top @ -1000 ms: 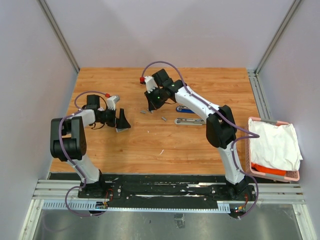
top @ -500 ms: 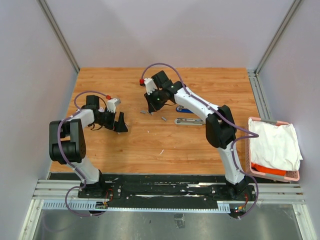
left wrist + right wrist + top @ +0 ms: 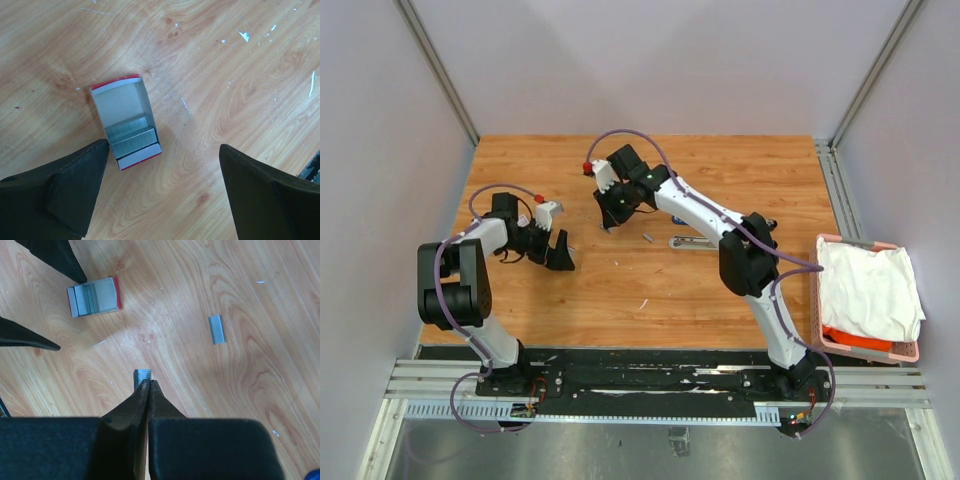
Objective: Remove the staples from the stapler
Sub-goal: Move the staple box to the center of the board.
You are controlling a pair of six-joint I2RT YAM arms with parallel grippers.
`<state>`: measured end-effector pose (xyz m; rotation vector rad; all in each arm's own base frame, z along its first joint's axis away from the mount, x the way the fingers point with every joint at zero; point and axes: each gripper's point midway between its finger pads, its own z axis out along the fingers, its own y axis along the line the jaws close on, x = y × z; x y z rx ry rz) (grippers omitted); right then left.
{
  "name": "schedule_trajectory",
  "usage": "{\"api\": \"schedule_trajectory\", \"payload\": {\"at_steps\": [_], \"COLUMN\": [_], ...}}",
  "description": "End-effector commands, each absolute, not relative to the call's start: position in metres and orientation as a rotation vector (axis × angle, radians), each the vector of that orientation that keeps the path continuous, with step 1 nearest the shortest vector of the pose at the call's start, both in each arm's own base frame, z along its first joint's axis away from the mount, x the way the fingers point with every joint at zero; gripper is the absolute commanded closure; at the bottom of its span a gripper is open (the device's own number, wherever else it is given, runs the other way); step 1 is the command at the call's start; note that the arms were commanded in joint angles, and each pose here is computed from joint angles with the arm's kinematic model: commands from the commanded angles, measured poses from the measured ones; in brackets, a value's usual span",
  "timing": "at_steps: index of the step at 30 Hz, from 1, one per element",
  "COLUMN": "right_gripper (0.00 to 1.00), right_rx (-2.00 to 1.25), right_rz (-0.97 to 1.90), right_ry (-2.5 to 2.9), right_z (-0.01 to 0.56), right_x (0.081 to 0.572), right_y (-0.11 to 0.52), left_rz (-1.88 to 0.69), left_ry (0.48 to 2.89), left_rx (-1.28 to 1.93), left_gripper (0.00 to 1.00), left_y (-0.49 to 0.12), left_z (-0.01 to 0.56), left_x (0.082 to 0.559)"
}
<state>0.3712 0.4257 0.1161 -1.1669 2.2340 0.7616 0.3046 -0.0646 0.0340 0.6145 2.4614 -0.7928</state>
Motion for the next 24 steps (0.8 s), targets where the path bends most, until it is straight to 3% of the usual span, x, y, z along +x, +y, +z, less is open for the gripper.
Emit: {"api": "schedule_trajectory", "payload": {"at_steps": [1, 12, 24], "right_gripper": [1.00, 1.00, 0.99], "right_rx": [-1.216, -1.272, -1.236], "right_rz": [0.795, 0.876, 0.873], "right_ry": [2.213, 2.193, 2.251], "right_z": [0.114, 0.096, 0.087], "right_x": [0.362, 0.353, 0.343], "right_y": [0.445, 0.469, 0.472], "left_rz": [-0.882, -0.959, -1.052], "left_ry": [2.498, 2.439, 2.419], "left_rx": [0.641, 0.668, 0.754], "left_gripper": [0.02, 0.02, 0.02], "left_y": [-0.073, -0.094, -0.119], "left_z": [0.031, 0.031, 0.030], "left_x": [0.279, 0.290, 0.266]}}
